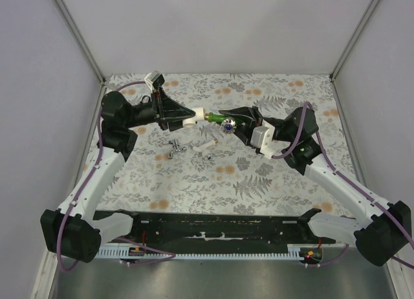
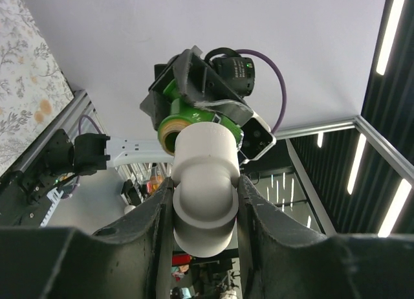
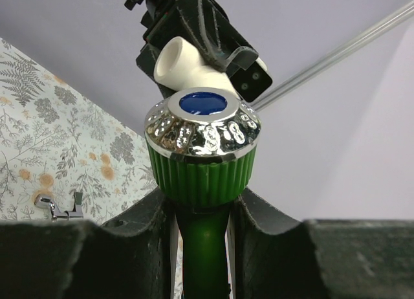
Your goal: Install the water faucets
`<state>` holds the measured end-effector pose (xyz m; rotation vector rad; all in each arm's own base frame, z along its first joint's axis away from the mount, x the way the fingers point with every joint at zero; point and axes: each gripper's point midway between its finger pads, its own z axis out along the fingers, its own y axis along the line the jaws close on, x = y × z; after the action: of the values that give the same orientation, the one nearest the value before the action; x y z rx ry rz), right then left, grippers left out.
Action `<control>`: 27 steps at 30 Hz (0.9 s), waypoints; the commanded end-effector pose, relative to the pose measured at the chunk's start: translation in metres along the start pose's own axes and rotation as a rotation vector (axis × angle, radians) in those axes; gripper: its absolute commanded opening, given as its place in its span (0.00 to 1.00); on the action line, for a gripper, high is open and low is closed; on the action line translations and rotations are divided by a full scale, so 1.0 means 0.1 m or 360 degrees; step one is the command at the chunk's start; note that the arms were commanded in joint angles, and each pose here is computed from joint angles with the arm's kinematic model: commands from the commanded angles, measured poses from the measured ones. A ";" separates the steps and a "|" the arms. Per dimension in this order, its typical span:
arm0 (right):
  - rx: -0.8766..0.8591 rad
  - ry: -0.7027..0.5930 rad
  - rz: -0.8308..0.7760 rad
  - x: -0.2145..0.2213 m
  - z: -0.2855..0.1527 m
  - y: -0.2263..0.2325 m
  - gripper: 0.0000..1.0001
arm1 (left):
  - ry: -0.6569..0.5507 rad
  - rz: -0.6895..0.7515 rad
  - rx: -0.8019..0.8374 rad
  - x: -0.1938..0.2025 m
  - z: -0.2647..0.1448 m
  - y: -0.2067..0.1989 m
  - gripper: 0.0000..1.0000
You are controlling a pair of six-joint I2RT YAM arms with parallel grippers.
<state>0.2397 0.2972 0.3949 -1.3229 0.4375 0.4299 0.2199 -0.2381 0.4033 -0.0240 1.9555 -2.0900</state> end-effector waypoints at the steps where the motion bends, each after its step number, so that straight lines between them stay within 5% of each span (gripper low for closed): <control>1: 0.0026 -0.0143 -0.0221 -0.36 0.03 -0.26 0.00 | 0.0096 0.0084 0.0118 0.06 -0.02 -0.39 0.02; 27: -0.0101 -0.0201 -0.0274 -0.55 0.06 -0.29 0.00 | 0.0253 0.0108 0.0044 0.21 -0.07 -0.33 0.02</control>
<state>0.2127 0.2962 0.4251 -1.3851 0.2858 0.4373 0.2045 -0.2375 0.4190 0.0980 2.0229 -2.1663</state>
